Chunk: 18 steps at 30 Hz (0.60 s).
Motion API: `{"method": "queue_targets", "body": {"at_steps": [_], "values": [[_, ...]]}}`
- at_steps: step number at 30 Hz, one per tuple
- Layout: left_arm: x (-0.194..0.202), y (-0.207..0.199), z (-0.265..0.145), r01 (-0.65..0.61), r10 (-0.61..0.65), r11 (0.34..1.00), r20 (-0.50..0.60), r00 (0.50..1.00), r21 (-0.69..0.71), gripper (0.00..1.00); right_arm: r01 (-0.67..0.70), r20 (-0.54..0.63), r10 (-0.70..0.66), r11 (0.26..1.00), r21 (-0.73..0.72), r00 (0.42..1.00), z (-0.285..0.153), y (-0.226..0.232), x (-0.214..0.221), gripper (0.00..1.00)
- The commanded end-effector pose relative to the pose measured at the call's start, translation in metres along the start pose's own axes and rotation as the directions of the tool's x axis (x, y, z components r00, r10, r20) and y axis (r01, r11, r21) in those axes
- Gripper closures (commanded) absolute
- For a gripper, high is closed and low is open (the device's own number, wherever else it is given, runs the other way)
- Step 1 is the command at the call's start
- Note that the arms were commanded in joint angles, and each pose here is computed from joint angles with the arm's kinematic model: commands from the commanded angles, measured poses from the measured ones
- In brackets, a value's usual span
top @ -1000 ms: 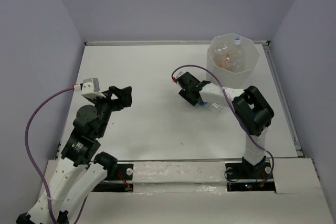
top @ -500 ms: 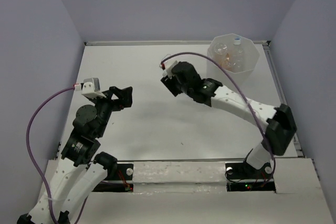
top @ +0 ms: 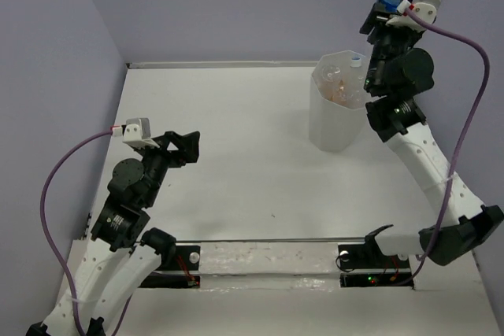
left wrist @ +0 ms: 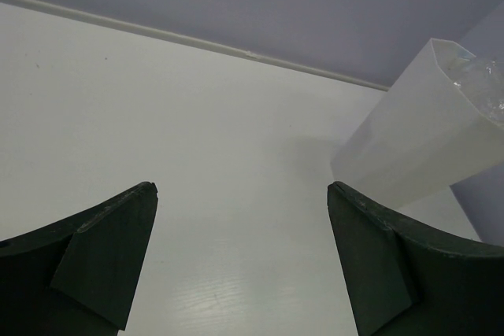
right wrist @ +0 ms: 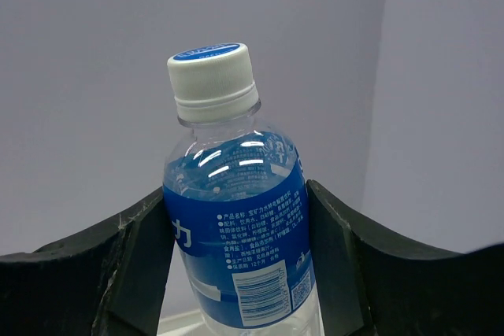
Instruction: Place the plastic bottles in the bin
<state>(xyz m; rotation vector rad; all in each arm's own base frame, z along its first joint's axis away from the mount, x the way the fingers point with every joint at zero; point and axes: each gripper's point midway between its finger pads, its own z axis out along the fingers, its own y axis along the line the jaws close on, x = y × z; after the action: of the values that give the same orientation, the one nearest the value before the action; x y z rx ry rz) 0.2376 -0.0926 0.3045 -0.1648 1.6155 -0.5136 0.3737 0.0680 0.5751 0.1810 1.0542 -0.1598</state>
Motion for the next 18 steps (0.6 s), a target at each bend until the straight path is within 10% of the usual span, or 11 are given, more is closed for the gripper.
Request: {"method": "queue_targets", "body": {"at_steps": [1, 18], "values": [[-0.008, -0.006, -0.001, -0.014, 0.012, 0.999, 0.035, 0.999, 0.039, 0.01, 0.024, -0.084, -0.016, 0.996, 0.092, 0.996, 0.021, -0.021, 0.071, 0.5], [-0.004, -0.007, 0.001, -0.019, 0.018, 0.999, 0.022, 1.0, 0.047, 0.01, -0.028, -0.335, 0.083, 0.986, 0.166, 0.939, -0.034, -0.05, 0.211, 0.5]]}}
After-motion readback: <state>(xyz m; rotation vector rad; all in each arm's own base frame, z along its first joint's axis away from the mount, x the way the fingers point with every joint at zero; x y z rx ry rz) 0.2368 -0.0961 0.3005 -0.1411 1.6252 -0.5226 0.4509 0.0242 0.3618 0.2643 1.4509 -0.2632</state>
